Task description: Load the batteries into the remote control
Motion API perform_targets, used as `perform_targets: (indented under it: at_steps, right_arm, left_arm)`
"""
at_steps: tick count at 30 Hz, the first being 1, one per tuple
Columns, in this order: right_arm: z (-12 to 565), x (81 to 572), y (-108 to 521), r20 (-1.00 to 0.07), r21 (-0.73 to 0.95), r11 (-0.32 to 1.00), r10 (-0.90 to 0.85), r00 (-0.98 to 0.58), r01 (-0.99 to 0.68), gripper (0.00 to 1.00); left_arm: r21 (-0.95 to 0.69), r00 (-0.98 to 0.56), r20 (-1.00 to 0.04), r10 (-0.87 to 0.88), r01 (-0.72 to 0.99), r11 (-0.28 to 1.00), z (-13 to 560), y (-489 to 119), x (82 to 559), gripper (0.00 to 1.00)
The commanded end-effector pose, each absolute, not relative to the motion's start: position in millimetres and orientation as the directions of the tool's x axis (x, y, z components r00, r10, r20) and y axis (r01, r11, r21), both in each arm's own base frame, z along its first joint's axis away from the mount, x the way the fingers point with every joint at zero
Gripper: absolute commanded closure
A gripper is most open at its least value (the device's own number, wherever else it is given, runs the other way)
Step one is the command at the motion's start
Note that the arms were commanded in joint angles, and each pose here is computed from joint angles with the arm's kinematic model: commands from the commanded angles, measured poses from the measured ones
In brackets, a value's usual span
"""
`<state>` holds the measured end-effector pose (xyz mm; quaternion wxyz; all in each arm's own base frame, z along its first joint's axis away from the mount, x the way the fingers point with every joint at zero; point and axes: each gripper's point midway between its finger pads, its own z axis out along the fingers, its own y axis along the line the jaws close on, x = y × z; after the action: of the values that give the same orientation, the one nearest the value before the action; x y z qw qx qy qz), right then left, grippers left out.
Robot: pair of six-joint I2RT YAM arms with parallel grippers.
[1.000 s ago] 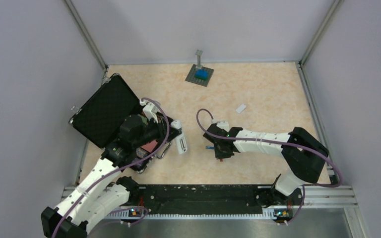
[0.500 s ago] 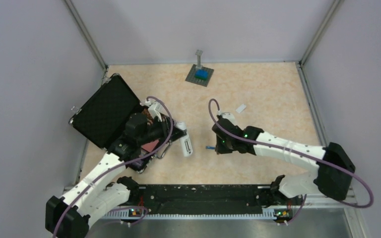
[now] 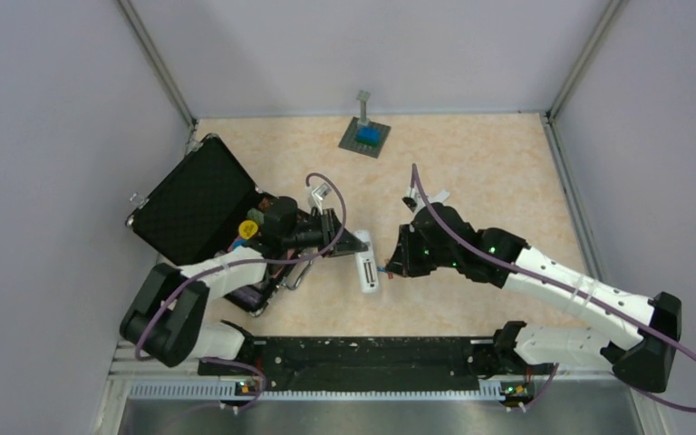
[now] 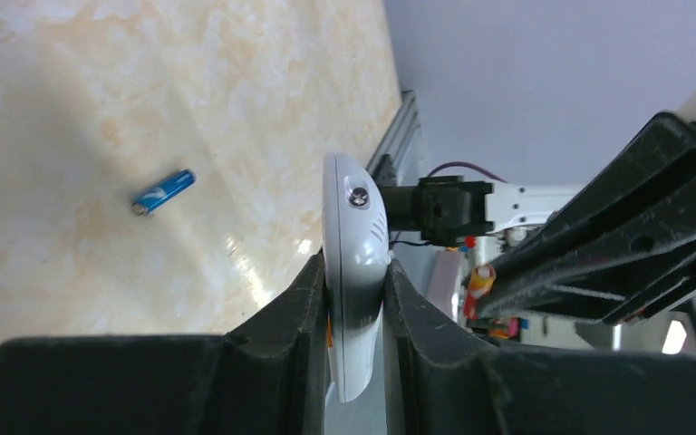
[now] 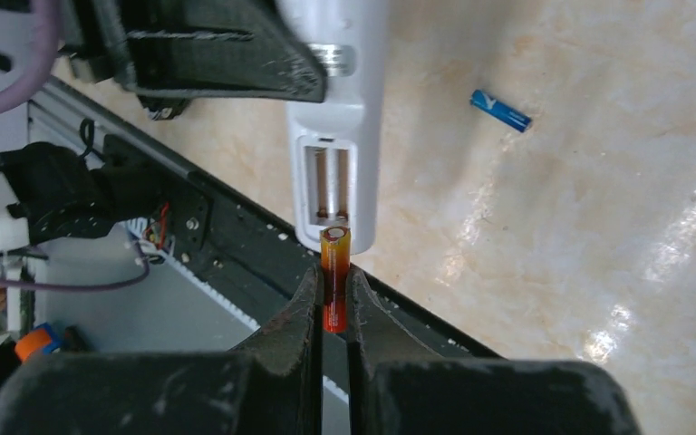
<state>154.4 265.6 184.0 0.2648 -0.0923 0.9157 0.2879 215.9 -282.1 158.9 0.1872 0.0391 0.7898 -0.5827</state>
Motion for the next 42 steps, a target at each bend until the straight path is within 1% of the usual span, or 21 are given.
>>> perform_targets:
  at_steps: [1,3,4,11,22,27,38,42]
  right_arm:
    - [219,130,280,-0.508,0.581,0.717,-0.049,-0.860,-0.384,0.98]
    - [226,127,282,-0.498,0.600,0.701,-0.049,-0.866,-0.385,0.97]
    - [228,125,282,-0.489,0.606,0.700,-0.047,-0.871,-0.378,0.97]
    - [220,121,284,-0.406,0.600,0.737,-0.055,-0.912,-0.311,0.97]
    - [194,125,274,-0.315,0.493,0.844,-0.053,-0.948,-0.211,0.97]
    - [189,128,273,-0.314,0.475,0.857,-0.047,-0.948,-0.200,0.97]
    - [175,125,274,-0.270,0.454,0.872,-0.059,-0.961,-0.181,0.96]
    - [172,126,274,-0.262,0.446,0.879,-0.050,-0.964,-0.167,0.94]
  left_arm:
    - [-0.941,-0.932,-0.337,-0.133,0.328,0.087,193,-298,216,1.00]
    - [-0.948,-0.939,-0.318,-0.129,0.318,0.021,197,-301,216,1.00]
    - [-0.940,-0.932,-0.336,-0.134,0.342,-0.022,204,-302,217,1.00]
    - [-0.934,-0.946,-0.293,-0.136,0.314,-0.170,208,-311,222,1.00]
    - [-0.946,-0.956,-0.268,-0.116,0.284,-0.156,195,-324,214,1.00]
    - [-0.948,-0.960,-0.261,-0.104,0.275,-0.160,191,-326,207,1.00]
    - [-0.947,-0.961,-0.265,-0.084,0.275,-0.164,189,-332,199,1.00]
    - [-0.948,-0.961,-0.263,-0.079,0.273,-0.164,189,-331,197,1.00]
